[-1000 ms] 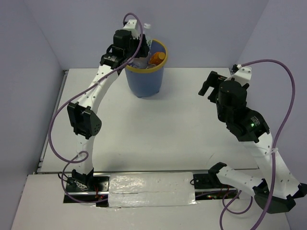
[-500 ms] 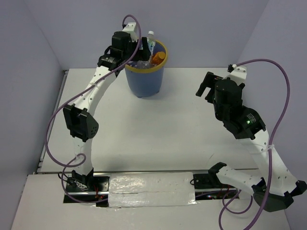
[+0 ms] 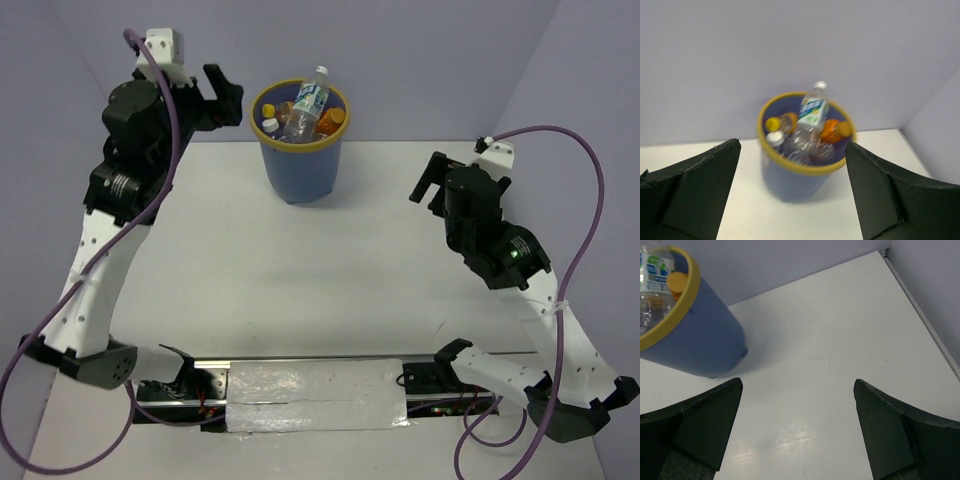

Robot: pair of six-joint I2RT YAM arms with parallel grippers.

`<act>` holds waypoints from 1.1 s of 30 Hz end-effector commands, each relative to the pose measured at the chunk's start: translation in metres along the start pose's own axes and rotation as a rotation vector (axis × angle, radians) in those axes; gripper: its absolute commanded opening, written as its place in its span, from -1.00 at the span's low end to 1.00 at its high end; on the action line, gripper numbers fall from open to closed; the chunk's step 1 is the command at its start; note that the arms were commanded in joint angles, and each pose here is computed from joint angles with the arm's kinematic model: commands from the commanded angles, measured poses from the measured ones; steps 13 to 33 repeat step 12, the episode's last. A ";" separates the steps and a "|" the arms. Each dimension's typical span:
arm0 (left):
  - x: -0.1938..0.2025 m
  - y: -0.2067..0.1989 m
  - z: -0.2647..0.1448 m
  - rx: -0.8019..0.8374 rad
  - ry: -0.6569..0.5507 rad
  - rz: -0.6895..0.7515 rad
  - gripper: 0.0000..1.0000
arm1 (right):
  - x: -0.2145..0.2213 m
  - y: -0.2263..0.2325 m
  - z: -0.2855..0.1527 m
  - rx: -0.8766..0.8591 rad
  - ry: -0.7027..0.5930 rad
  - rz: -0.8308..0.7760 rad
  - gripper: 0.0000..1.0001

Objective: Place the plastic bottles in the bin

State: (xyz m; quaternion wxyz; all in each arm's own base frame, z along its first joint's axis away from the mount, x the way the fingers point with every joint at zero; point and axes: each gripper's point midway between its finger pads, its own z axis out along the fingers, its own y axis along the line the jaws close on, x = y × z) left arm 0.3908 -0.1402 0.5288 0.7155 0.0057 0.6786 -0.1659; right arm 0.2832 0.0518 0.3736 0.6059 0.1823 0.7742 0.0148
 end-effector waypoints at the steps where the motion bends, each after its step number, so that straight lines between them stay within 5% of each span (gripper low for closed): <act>1: 0.045 0.045 -0.020 -0.175 0.115 0.078 0.99 | 0.011 -0.012 0.004 0.055 0.011 -0.009 0.99; 11: 0.142 0.073 -0.088 -0.264 0.309 -0.037 0.99 | 0.040 -0.022 0.009 0.081 0.056 0.002 0.99; 33: 0.143 0.073 -0.092 -0.263 0.310 -0.046 0.99 | 0.044 -0.022 0.009 0.086 0.066 -0.001 0.99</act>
